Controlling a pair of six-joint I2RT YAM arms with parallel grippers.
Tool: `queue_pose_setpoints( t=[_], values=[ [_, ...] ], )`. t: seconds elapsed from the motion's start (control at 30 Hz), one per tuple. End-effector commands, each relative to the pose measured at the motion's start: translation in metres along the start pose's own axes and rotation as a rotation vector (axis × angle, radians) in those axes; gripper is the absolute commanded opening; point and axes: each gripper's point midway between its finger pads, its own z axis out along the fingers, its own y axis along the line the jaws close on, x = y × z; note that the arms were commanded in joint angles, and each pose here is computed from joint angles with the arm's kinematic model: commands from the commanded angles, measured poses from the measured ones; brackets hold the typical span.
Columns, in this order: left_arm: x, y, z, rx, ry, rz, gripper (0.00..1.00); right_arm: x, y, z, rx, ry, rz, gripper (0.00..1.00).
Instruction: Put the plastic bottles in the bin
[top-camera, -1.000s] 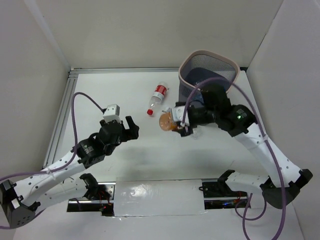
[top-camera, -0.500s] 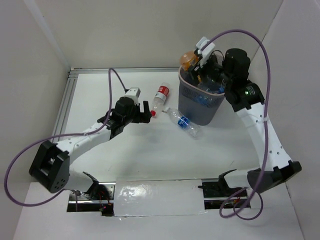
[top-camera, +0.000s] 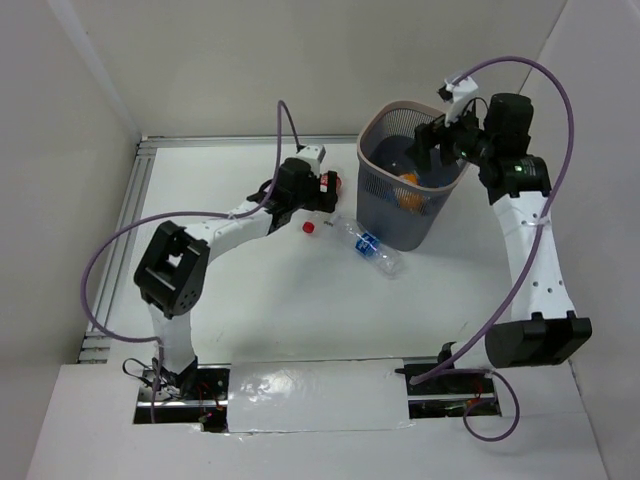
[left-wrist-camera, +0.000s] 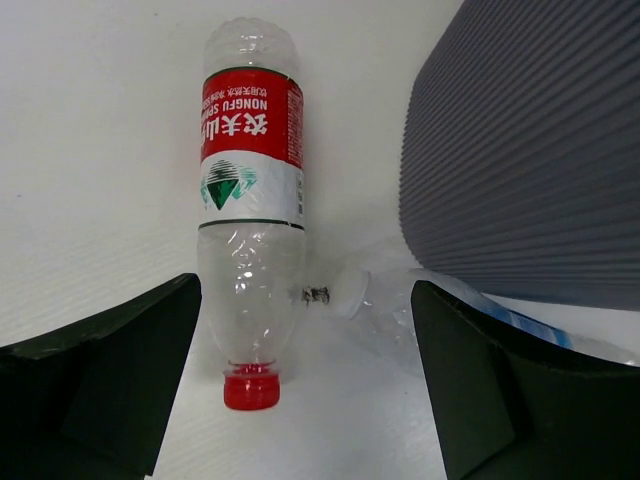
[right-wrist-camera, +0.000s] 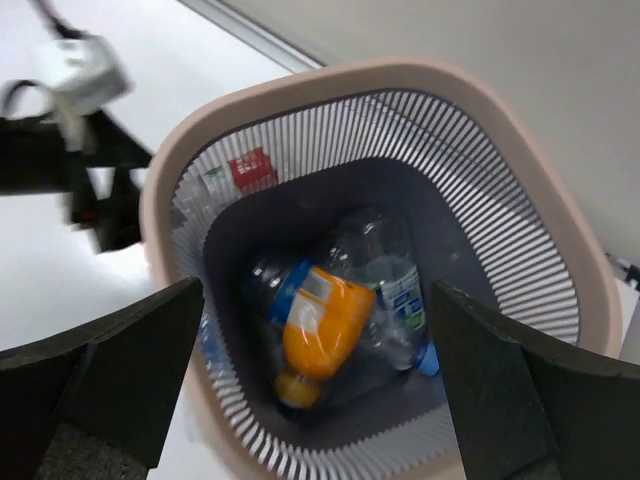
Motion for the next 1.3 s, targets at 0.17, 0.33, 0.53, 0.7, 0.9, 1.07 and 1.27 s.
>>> queue_pose_setpoints(
  t=[0.17, 0.33, 0.53, 0.7, 0.9, 1.07, 1.27],
  values=[
    [0.008, 0.013, 0.051, -0.147, 0.000, 0.100, 0.99, -0.004, 0.071, -0.092, -0.175, -0.079, -0.011, 0.92],
    [0.024, 0.030, 0.069, -0.239, 0.029, 0.091, 0.99, 0.012, 0.086, -0.110, -0.176, -0.052, 0.021, 0.89],
    [0.049, 0.043, 0.077, -0.303, 0.088, 0.075, 0.86, 0.024, 0.090, -0.119, -0.167, -0.021, 0.050, 0.89],
    [0.061, 0.041, 0.068, -0.279, 0.112, 0.044, 0.54, 0.023, 0.103, -0.125, -0.233, -0.032, 0.015, 0.88],
    [-0.006, 0.022, 0.008, -0.218, -0.053, -0.041, 0.27, 0.042, 0.119, -0.134, -0.285, -0.042, -0.121, 0.51],
    [-0.083, 0.006, -0.054, -0.177, -0.227, -0.091, 0.26, 0.067, 0.122, -0.137, -0.246, -0.032, -0.150, 0.03],
    [-0.175, -0.059, -0.123, -0.051, -0.440, -0.109, 0.26, 0.078, 0.124, -0.139, -0.227, -0.026, -0.163, 0.00]
  ],
)
